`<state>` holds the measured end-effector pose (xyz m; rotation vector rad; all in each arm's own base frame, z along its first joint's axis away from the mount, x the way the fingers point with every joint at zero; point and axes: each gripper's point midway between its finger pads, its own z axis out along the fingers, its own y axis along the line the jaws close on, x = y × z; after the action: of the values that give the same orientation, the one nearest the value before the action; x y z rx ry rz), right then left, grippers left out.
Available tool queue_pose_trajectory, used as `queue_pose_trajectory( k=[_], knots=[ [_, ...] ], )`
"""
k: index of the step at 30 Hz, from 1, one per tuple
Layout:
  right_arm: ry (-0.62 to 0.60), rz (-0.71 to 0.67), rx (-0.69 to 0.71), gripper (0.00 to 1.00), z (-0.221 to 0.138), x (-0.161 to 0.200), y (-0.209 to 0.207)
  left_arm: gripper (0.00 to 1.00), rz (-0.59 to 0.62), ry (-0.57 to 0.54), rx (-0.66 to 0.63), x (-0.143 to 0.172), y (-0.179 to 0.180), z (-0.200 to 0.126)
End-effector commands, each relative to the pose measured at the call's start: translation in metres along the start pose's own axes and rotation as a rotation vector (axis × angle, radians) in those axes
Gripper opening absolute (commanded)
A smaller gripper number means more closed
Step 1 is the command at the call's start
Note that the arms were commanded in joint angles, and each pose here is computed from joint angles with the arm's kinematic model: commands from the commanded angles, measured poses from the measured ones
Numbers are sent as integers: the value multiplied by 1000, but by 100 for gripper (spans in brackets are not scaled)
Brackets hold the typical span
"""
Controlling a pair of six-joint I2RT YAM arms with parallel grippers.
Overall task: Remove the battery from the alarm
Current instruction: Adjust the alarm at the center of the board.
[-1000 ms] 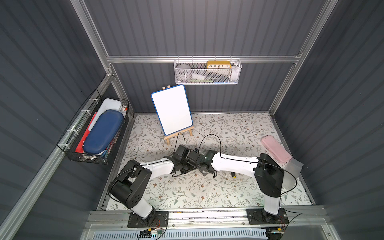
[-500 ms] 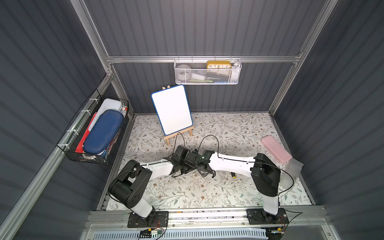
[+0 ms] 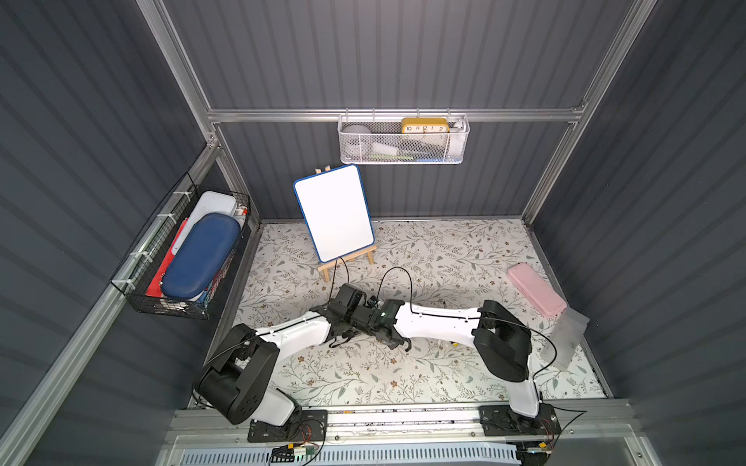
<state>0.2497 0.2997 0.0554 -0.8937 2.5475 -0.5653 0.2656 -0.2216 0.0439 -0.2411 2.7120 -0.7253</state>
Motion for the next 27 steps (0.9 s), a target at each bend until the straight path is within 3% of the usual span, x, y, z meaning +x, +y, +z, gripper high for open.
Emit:
queue_pose_trajectory(
  k=[1,12,16,21,27],
  knots=[
    [123,-37,-154,55,21,23,50,56,-29,-24,-65,2,14,-12],
    [118,-62,-144,56,27,13,57,56,-37,-150,-61,-26,-4,-56],
    [114,-80,-81,56,40,16,51,56,-64,-242,-30,-40,-14,-88],
    [80,-82,-10,56,57,20,44,56,-78,-362,-87,-63,-8,-127],
    [60,-36,10,55,62,22,36,55,-76,-341,-116,-56,3,-123]
  ],
)
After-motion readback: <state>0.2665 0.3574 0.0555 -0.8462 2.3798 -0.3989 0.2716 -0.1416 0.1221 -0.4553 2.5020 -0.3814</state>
